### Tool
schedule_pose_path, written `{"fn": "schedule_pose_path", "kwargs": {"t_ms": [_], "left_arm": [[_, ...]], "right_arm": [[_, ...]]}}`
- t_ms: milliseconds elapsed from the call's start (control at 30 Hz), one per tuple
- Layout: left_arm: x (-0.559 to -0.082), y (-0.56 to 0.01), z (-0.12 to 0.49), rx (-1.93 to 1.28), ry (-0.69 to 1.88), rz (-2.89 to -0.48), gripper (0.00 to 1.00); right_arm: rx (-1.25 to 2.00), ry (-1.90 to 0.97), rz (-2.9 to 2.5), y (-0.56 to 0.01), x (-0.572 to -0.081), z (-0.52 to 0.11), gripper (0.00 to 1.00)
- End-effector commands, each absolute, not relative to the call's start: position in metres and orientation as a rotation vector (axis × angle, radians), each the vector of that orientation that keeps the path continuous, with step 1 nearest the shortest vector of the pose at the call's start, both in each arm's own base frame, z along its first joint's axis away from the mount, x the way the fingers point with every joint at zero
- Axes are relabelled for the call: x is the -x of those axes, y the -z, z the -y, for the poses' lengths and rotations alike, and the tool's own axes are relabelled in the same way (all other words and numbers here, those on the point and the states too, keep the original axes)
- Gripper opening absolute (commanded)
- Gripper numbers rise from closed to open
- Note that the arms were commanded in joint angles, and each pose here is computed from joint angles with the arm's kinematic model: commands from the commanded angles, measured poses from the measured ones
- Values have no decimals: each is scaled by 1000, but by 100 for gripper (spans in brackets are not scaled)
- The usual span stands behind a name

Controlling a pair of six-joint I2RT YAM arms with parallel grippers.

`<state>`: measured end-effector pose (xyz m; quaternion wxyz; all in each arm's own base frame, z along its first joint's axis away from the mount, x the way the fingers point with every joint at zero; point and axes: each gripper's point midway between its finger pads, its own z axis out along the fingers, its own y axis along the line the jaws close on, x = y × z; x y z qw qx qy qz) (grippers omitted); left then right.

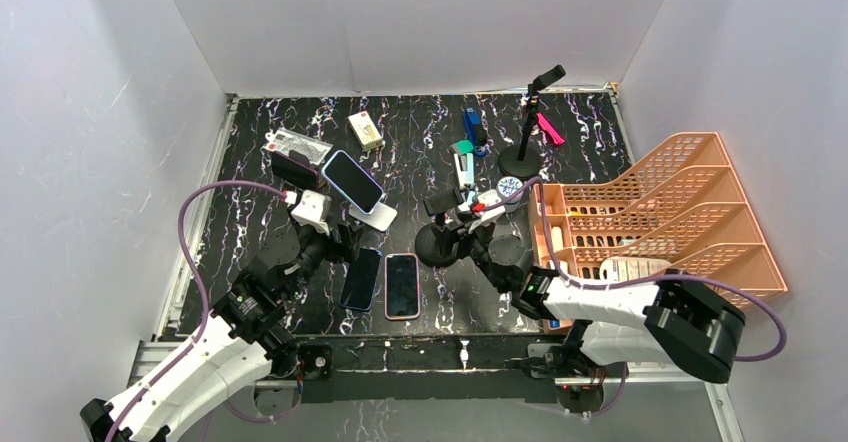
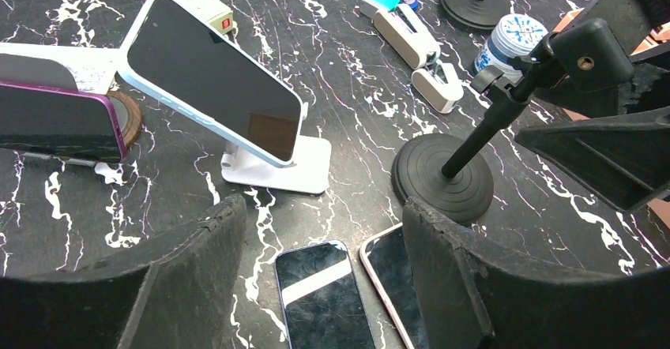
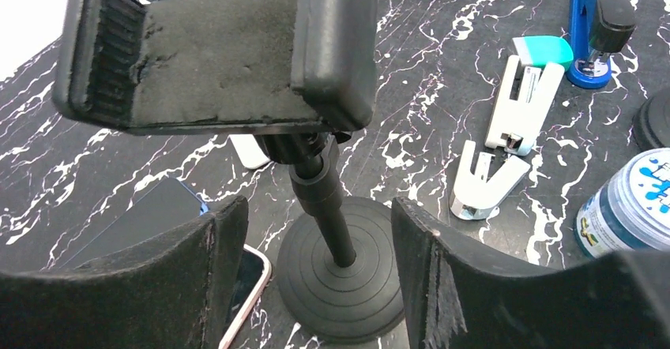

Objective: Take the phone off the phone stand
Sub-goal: Pick up the phone stand at the center of the board.

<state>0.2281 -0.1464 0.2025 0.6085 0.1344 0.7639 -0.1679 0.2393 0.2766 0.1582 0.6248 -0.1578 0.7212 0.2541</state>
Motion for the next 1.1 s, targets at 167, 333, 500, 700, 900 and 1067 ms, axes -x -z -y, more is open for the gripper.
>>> {"fn": "schedule_pose_path", "kwargs": {"t_ms": [167,333,500,700,900,1067], "left_arm": [[-232,-226,143,-275,384,-1706,70],[-232,-226,143,-275,382,-1705,70],[-232,-226,144,-279,386,-1706,70],[-232,-225,145,-284,388,-1709,70],[-232,-225,145,-285,390,-1708,70],[-231,-225,146,-285,393,-1708,70]], "right_arm": [[234,-626,-1517,-188,-257,-289,69],[240,-604,-1513,-184,-263,-294,65],[250,-598,-1513,-181,-267,-299,57],[267,-589,-1506,-180,-271,-305,50],[268,-566,-1501,-179,-276,-307,43],[293,-565,-1471,-192,-276,-310,29]]}}
